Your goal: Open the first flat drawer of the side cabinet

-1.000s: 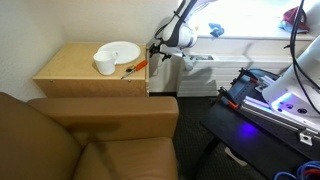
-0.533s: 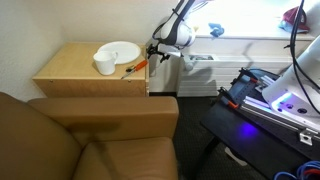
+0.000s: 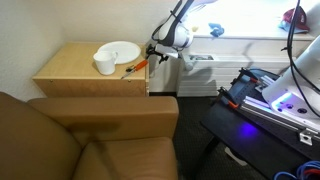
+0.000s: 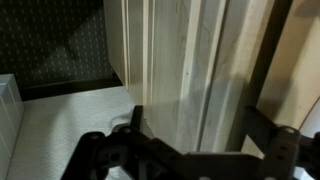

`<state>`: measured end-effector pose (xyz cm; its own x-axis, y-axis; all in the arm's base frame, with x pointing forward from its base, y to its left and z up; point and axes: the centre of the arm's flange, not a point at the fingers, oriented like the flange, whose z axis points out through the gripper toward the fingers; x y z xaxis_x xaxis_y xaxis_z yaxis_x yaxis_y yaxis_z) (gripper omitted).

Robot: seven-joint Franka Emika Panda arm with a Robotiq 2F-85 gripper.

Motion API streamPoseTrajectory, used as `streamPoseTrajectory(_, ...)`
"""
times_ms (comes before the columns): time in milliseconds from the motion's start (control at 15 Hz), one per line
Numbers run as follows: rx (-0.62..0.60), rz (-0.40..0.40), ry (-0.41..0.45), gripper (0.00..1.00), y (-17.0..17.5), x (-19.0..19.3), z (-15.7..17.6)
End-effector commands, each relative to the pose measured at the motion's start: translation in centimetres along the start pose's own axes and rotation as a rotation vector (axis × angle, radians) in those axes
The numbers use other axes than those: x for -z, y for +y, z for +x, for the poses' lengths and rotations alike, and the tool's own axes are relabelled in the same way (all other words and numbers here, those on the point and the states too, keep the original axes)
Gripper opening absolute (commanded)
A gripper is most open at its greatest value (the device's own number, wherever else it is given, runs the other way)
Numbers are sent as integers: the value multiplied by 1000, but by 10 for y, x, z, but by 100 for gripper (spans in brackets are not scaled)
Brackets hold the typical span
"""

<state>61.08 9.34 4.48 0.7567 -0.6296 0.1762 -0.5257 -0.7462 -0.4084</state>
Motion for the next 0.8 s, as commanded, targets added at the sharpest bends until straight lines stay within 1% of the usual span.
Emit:
streamPoseTrajectory(0,-88,-3,-21,100,1,-23,16)
streamPoseTrajectory(200,-121,-15,-42,100,3,-37,17)
streamPoseTrajectory(467,-136,-10,-115,100,2,-40,20)
streamPoseTrajectory(733,-129,-5,-163,100,4,-38,23)
